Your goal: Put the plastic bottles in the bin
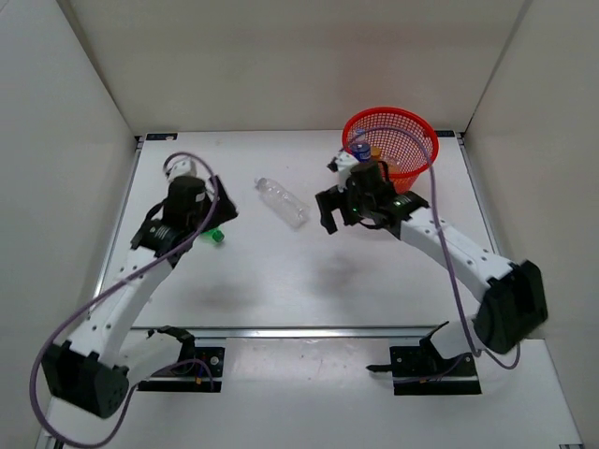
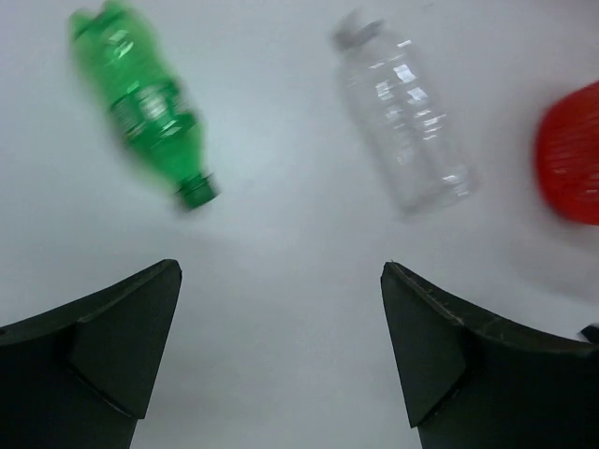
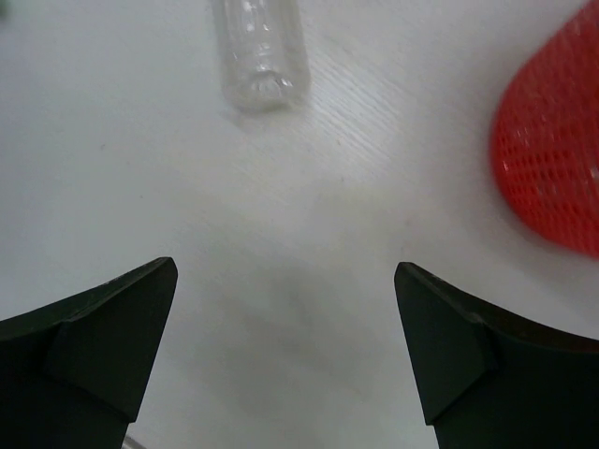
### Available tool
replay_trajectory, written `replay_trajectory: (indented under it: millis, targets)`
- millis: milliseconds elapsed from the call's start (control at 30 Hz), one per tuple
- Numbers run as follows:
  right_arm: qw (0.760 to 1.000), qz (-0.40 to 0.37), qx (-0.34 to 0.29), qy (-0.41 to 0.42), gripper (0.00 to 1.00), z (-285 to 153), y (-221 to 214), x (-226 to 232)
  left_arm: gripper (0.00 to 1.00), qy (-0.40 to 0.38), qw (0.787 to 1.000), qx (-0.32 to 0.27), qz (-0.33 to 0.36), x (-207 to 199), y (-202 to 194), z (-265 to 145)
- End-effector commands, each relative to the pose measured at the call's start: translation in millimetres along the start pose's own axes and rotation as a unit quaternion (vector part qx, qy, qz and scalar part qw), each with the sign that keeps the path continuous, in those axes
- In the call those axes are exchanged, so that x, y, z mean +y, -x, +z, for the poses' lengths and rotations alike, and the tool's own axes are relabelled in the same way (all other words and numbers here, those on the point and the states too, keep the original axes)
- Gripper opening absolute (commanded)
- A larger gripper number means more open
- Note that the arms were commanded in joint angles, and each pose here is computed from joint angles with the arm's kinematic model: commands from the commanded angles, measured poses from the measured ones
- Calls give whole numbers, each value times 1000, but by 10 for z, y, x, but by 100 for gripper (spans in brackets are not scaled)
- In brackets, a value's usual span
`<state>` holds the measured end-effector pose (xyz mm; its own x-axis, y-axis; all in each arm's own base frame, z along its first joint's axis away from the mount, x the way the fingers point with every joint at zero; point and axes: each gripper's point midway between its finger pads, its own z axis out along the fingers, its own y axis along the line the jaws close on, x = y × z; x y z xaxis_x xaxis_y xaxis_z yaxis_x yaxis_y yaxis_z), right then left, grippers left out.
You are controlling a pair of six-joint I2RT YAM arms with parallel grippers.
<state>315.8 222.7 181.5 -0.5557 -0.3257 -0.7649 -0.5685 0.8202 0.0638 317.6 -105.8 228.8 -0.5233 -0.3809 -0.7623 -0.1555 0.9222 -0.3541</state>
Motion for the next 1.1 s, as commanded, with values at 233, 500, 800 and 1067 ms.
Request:
replay_trajectory:
  millis: [233, 500, 800, 1067]
  targets:
    - [989, -141, -14, 29, 98, 1354, 936, 332, 99, 138, 989, 27, -38, 1017, -400, -527]
    - [993, -104, 54, 23, 94, 2154, 636, 178, 99, 156, 988, 6, -24, 1067, -267, -589]
    - [992, -100, 67, 29, 44, 2243, 567, 271, 99, 157, 987, 1, -34, 1089, -256, -590]
    - [993, -82, -84, 29, 33, 989, 1781, 300, 99, 150, 988, 3, -38, 1070, -302, -521]
